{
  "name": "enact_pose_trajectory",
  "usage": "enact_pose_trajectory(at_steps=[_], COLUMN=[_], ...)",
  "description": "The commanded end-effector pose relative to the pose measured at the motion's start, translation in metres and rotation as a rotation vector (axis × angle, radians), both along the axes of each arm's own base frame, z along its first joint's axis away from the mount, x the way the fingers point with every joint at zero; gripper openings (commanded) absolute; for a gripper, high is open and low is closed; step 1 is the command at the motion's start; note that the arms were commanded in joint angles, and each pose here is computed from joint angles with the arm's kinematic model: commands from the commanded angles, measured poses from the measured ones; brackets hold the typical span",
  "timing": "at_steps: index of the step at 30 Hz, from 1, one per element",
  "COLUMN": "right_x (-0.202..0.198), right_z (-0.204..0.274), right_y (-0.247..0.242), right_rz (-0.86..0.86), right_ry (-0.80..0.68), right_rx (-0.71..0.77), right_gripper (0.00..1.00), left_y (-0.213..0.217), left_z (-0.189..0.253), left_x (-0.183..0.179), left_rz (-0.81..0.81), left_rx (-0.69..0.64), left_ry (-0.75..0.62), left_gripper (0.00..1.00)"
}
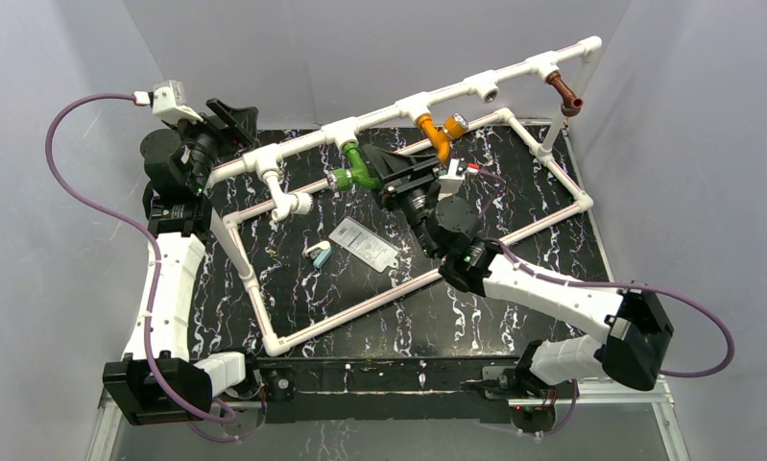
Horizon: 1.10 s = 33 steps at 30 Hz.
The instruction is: Install the water faucets
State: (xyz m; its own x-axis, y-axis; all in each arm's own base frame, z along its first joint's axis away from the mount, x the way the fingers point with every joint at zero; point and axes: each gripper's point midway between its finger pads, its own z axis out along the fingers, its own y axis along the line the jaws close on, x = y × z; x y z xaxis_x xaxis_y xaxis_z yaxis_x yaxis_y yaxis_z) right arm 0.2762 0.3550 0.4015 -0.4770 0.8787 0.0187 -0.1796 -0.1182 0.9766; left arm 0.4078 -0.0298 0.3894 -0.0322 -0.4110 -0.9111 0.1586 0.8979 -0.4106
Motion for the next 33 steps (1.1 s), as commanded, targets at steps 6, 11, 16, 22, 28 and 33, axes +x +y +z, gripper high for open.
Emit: enact_pose_trajectory(at_steps=[6, 11, 16, 22, 28, 33], right_x=[-0.017, -0.025, -0.034, -0.041, -0.046, -0.054], right_z=[0.026, 0.024, 0.036, 0.048, 0.048, 0.035], right_y=[-0.023, -0.045, -0.064, -0.077, -0.082, -0.084], right_rz=[0.008, -0.032, -0.08, -0.115, -0.115, -0.074], right_ry=[-0.115, -0.187, -0.399, -0.691, -1.009, -1.311], right_rx=[-0.105, -0.291, -0.51, -0.893, -1.296, -1.585], right_gripper=[0.83, 0.87, 0.91, 0.93, 0.98, 0.98], left_y=[0.014, 0.014, 0.013, 0.013, 0.012, 0.012], left_z=[-0.184, -0.185, -0.186, -0.186, -0.186, -0.187], left_x=[-0.02, -0.019, -0.019, -0.019, -0.019, -0.019], left_rz=[0.049, 0.048, 0.048, 0.045, 0.042, 0.039], left_rx=[-0.031, -0.032, -0.035, -0.036, -0.038, -0.039], left_ry=[0.588, 0.593, 0.597, 0.596, 0.597, 0.6], left_gripper=[0.75, 0.75, 0.75, 0.75, 0.75, 0.75])
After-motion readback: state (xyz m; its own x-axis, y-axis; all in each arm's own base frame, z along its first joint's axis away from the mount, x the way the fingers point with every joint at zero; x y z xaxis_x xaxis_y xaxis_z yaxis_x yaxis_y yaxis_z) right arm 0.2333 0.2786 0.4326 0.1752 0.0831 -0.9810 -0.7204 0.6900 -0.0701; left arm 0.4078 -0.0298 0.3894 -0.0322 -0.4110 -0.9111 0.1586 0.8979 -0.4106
